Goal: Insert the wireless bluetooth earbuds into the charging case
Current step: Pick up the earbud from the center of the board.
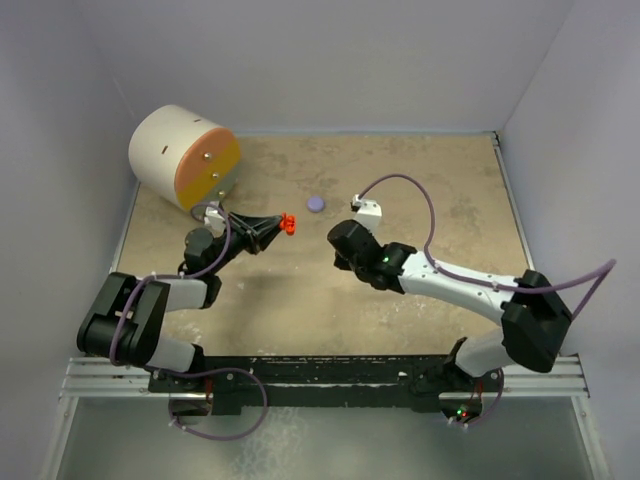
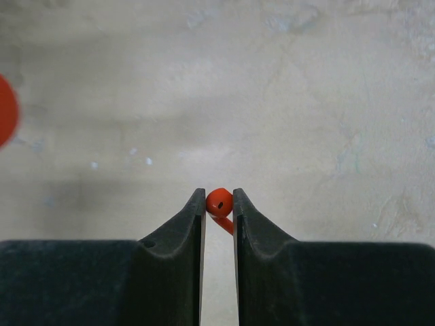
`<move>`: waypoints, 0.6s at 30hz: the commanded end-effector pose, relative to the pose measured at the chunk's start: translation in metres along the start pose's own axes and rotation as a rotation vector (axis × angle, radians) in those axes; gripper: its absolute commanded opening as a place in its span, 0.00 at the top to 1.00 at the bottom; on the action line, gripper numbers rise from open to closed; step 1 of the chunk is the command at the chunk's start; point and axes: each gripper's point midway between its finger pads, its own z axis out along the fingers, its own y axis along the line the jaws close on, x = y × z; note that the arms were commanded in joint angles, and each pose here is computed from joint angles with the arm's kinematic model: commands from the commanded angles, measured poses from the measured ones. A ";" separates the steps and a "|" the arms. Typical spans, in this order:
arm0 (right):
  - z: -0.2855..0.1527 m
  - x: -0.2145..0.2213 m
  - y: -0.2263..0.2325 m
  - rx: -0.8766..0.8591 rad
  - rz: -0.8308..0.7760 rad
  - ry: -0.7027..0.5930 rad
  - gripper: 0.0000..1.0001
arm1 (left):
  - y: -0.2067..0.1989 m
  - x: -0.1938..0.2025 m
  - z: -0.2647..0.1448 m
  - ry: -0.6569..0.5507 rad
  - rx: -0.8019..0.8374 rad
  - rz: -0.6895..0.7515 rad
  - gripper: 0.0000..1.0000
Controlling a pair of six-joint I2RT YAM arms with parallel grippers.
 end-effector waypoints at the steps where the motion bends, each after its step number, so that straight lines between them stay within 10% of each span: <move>1: -0.024 -0.063 0.026 -0.114 0.070 -0.192 1.00 | -0.023 0.004 0.004 0.004 0.047 0.076 1.00; 18: -0.088 -0.159 0.033 -0.338 0.186 -0.575 1.00 | -0.031 0.040 0.040 0.020 0.020 0.141 1.00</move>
